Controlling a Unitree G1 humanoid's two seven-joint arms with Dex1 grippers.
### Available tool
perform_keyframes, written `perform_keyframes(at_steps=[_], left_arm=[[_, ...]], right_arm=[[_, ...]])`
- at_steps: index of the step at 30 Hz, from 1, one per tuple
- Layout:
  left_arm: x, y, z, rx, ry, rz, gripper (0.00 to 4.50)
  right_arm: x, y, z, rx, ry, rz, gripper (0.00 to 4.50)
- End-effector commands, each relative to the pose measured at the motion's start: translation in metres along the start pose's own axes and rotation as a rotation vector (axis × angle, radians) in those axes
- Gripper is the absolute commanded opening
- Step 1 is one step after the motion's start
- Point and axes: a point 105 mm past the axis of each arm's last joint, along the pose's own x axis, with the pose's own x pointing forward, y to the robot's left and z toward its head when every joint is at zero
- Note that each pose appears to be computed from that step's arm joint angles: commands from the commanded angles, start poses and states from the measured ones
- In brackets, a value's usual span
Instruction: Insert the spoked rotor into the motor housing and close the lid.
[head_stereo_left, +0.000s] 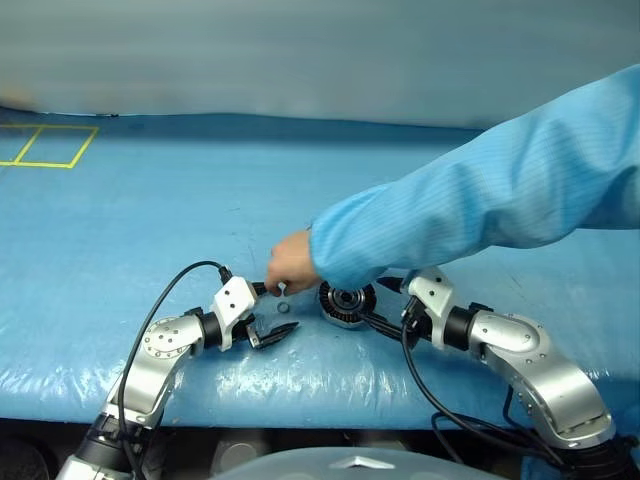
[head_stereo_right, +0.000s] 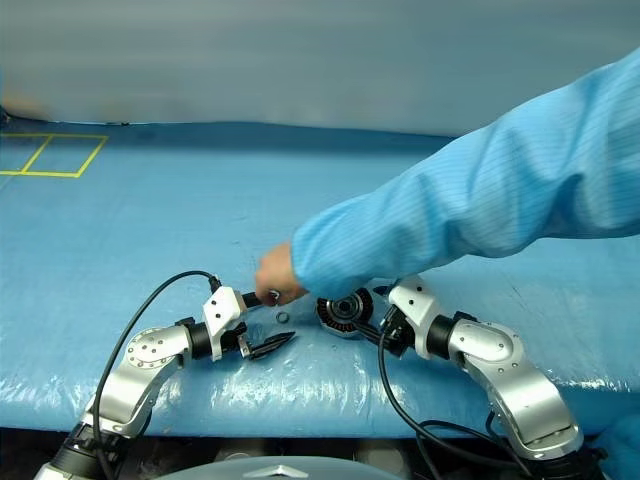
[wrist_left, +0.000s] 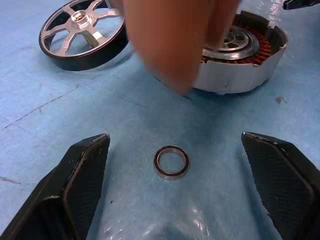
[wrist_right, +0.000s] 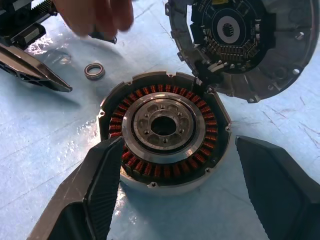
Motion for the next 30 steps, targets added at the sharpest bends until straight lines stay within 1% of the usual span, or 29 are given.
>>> perform_keyframes(at_steps=[1,30], left_arm=[[-0.0007,0.0006,0.0078,0.017,-0.035,0.002,4.5],[-0.0047,0.0033,0.0051,0.013,-0.034,0.037,4.5]], right_arm=[[-0.0031,-0.0028,0.0102,-0.044,-0.029,-0.008,3.74],[0.0035,-0.0079,0.0063,-0.084,0.005,-0.011,3.74]])
